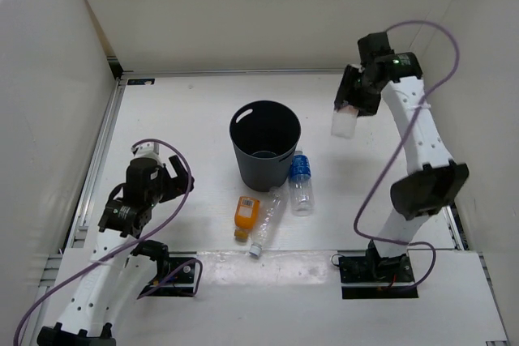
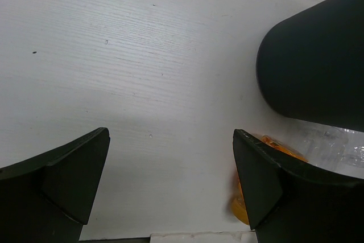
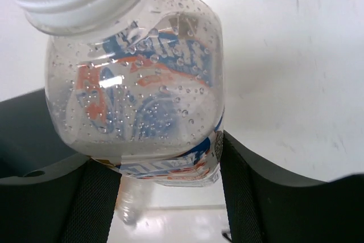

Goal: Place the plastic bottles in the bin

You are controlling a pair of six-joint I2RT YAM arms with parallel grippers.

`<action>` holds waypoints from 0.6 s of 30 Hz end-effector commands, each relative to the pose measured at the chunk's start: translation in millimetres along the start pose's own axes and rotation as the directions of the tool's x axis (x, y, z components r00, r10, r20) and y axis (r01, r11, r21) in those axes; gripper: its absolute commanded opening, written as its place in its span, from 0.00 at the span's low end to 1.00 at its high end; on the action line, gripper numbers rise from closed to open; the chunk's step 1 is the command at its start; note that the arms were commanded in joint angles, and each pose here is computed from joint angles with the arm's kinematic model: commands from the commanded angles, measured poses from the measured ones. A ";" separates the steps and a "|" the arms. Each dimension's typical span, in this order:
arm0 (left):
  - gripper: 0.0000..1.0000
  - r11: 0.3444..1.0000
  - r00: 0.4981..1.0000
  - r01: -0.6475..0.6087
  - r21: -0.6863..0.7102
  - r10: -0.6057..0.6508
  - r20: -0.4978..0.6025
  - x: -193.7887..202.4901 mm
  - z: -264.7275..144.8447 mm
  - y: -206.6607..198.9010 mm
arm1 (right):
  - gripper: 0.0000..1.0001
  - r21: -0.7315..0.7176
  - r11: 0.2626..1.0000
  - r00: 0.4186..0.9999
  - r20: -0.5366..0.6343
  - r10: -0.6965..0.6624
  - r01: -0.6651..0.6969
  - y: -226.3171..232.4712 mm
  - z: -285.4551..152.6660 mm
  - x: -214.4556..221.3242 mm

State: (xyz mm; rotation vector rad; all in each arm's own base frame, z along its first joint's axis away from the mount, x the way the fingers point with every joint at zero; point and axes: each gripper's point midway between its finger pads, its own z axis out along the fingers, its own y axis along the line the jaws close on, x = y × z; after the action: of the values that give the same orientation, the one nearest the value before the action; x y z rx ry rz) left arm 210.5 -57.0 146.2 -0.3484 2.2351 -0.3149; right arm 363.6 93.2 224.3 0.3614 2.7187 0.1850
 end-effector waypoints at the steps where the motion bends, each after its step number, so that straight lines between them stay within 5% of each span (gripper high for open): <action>1: 1.00 1.000 1.000 -0.011 0.000 0.011 0.009 -1.8 3.6 -1.3 | 0.14 -0.048 0.999 0.970 0.242 0.007 0.005 19.4 -81.3 -17.0; 9: 1.00 1.000 1.000 -0.021 0.007 0.021 -0.013 2.4 5.1 -4.0 | 0.14 -0.216 0.961 0.803 0.595 -0.013 0.175 80.4 -185.0 -42.6; 16: 1.00 1.000 1.000 -0.023 0.008 0.024 -0.020 4.0 5.8 -5.0 | 0.14 -0.142 0.842 0.663 0.689 -0.292 0.520 167.1 -191.8 1.9; 18: 1.00 1.000 1.000 -0.024 0.010 0.024 -0.019 4.0 5.6 -5.4 | 0.04 -0.159 0.786 0.642 0.682 -0.349 0.597 189.1 -184.6 20.6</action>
State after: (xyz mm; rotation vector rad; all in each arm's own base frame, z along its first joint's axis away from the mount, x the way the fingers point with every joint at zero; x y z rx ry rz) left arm 209.9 -63.8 138.5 -0.3175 2.2738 -0.3194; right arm 309.2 243.3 413.4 -0.2666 2.0355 0.3792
